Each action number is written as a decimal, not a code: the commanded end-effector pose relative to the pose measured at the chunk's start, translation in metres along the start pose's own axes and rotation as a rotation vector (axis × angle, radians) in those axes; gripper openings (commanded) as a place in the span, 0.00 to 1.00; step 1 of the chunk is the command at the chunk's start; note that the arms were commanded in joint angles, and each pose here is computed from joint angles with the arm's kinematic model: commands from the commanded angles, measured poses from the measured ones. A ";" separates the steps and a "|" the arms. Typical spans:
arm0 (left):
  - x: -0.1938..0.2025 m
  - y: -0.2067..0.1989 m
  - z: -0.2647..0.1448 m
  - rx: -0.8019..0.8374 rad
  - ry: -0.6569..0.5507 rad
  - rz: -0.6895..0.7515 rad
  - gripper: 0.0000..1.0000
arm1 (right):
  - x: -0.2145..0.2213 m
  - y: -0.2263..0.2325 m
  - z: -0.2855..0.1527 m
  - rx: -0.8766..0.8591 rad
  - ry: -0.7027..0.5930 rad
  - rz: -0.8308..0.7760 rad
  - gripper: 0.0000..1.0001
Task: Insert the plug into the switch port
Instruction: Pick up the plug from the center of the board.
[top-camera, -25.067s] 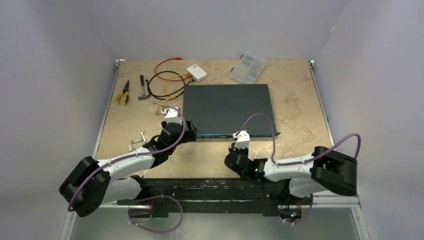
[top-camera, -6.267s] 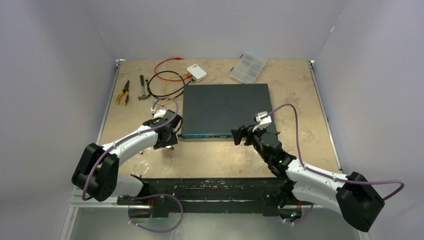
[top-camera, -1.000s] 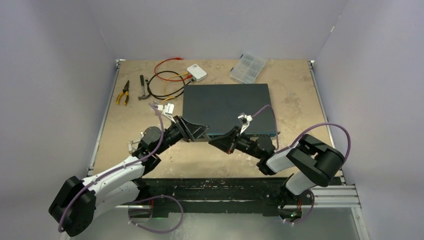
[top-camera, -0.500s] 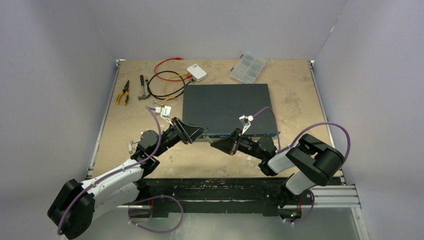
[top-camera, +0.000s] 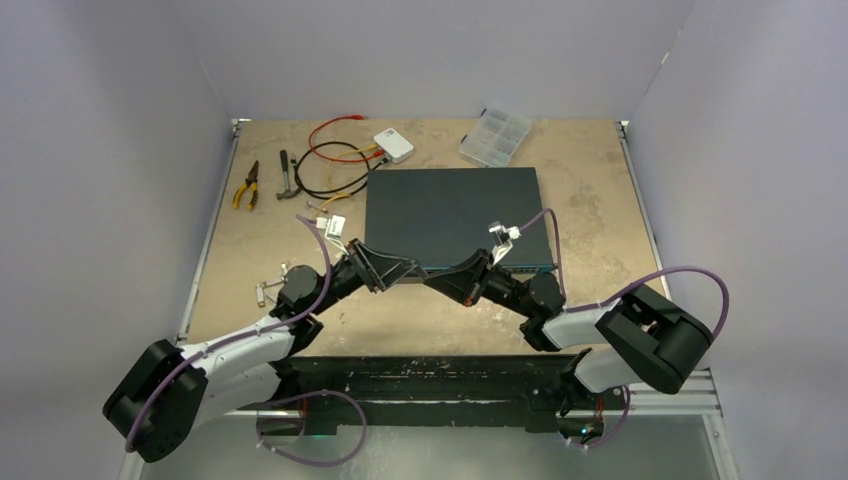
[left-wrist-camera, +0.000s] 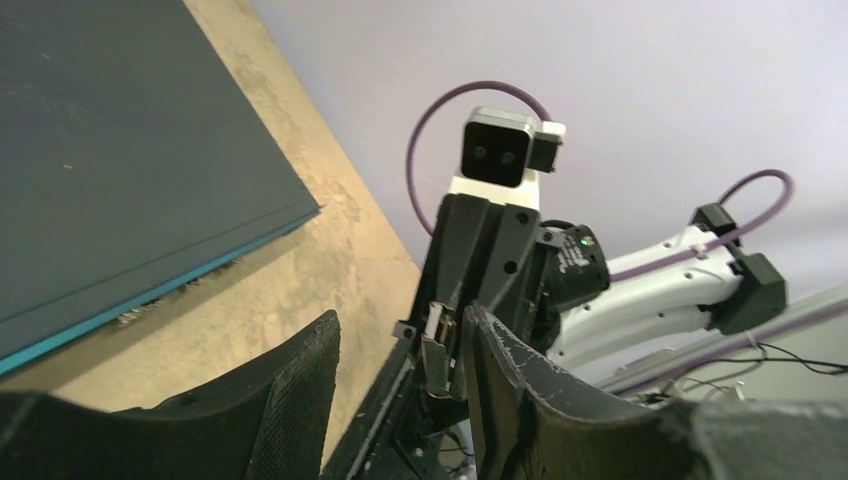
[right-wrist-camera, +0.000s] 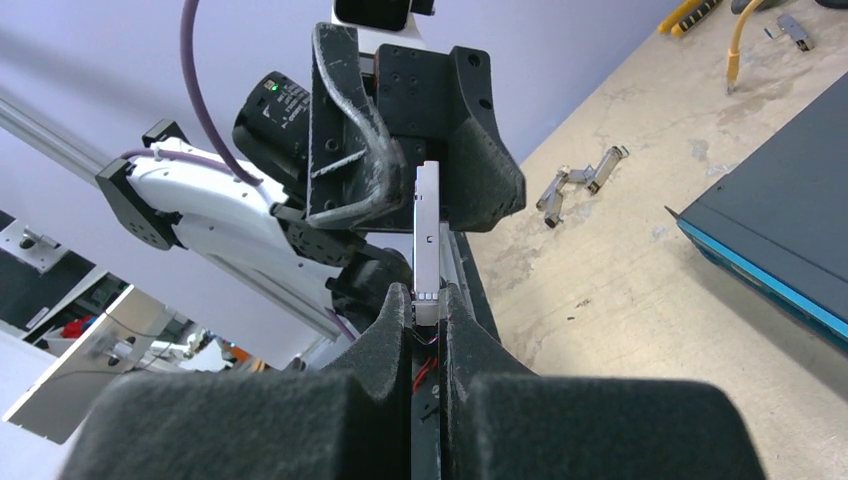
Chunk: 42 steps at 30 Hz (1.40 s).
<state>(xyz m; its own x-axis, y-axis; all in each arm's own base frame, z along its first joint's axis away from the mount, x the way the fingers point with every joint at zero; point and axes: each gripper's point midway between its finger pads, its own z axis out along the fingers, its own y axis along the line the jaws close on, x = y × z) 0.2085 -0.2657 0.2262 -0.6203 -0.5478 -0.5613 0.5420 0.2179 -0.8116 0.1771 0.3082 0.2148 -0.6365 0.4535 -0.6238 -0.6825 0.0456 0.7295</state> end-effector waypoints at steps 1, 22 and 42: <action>-0.006 -0.035 -0.005 0.179 -0.025 0.006 0.46 | -0.042 0.054 0.004 -0.214 -0.157 -0.123 0.00; -0.004 -0.041 0.001 0.219 -0.026 -0.040 0.00 | -0.038 0.045 0.010 -0.187 -0.134 -0.126 0.00; -0.004 0.012 0.018 -0.166 0.013 -0.212 0.00 | -0.072 -0.005 -0.013 0.271 -0.151 -0.772 0.62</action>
<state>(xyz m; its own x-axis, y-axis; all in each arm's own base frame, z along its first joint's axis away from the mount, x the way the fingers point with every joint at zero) 0.2214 -0.2745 0.2110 -0.7217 -0.5573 -0.4106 0.3318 0.2421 -0.9118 0.2035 0.2680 0.2654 -0.0787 0.4613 -0.8837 -0.8497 0.4325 0.3015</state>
